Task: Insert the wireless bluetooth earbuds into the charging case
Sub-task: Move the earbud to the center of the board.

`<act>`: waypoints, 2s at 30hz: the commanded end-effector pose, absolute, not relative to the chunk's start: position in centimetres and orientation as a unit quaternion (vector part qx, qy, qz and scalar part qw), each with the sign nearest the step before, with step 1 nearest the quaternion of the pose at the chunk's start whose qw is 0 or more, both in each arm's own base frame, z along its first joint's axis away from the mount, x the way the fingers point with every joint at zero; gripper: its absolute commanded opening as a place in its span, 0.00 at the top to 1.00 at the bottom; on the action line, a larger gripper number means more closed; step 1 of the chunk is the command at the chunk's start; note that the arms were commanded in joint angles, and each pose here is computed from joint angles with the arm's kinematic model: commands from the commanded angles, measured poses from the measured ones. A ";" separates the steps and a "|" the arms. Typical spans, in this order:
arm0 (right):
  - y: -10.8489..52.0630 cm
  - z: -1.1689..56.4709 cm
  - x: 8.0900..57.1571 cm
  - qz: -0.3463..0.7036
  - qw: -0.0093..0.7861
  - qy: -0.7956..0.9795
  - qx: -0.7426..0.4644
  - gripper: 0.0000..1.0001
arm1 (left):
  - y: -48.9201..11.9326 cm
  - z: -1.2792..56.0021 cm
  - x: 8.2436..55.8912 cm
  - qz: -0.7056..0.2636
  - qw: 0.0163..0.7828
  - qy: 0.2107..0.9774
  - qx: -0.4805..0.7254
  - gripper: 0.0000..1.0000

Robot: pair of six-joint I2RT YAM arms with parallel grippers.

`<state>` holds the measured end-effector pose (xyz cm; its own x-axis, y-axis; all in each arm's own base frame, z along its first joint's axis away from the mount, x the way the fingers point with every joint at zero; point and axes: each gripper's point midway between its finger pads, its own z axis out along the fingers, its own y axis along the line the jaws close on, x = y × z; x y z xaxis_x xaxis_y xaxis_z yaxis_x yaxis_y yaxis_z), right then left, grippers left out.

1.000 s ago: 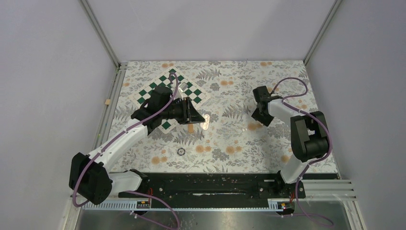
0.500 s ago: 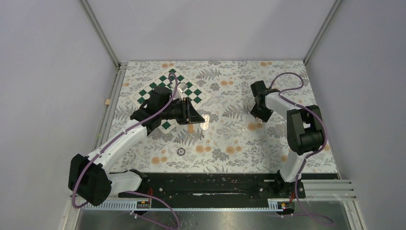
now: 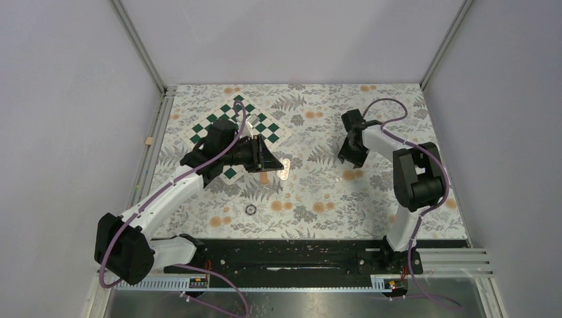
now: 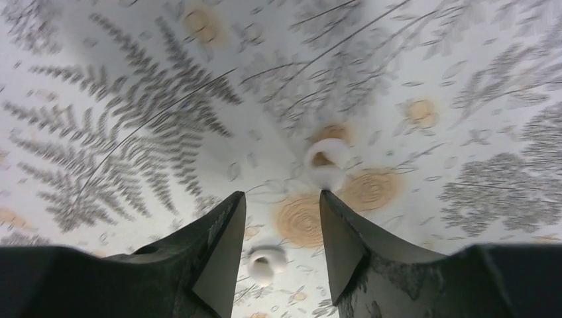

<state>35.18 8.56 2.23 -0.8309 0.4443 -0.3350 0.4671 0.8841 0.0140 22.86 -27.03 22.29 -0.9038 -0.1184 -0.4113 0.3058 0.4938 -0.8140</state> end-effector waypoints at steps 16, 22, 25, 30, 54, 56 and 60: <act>7.5 4.8 34.4 -0.068 0.230 0.935 0.263 0.42 | -27.1 23.9 23.0 -0.517 0.236 0.820 0.073 0.79; 6.7 3.7 35.1 -0.074 0.216 0.915 0.332 0.38 | -26.8 23.9 22.8 -0.513 0.239 0.822 0.071 0.79; 7.0 3.4 35.5 -0.062 0.222 0.906 0.355 0.36 | -26.8 23.8 22.8 -0.512 0.239 0.822 0.070 0.79; 7.0 3.2 35.8 -0.058 0.229 0.893 0.383 0.35 | -26.9 23.9 22.9 -0.512 0.238 0.822 0.071 0.79; 6.4 3.2 35.4 -0.034 0.266 0.808 0.524 0.41 | -26.7 23.8 22.4 -0.513 0.235 0.822 0.076 0.79; 6.9 3.0 35.7 -0.030 0.259 0.814 0.519 0.42 | -26.7 23.9 22.5 -0.513 0.236 0.822 0.077 0.79; 7.2 2.9 35.8 -0.043 0.247 0.826 0.505 0.48 | -26.6 24.1 22.4 -0.512 0.239 0.822 0.077 0.79</act>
<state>34.55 7.12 1.89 -0.3961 0.8171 -0.4188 0.8498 0.4990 0.1696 22.55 -26.70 22.21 -0.9043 -0.1157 -0.4109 0.3052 0.4978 -0.8119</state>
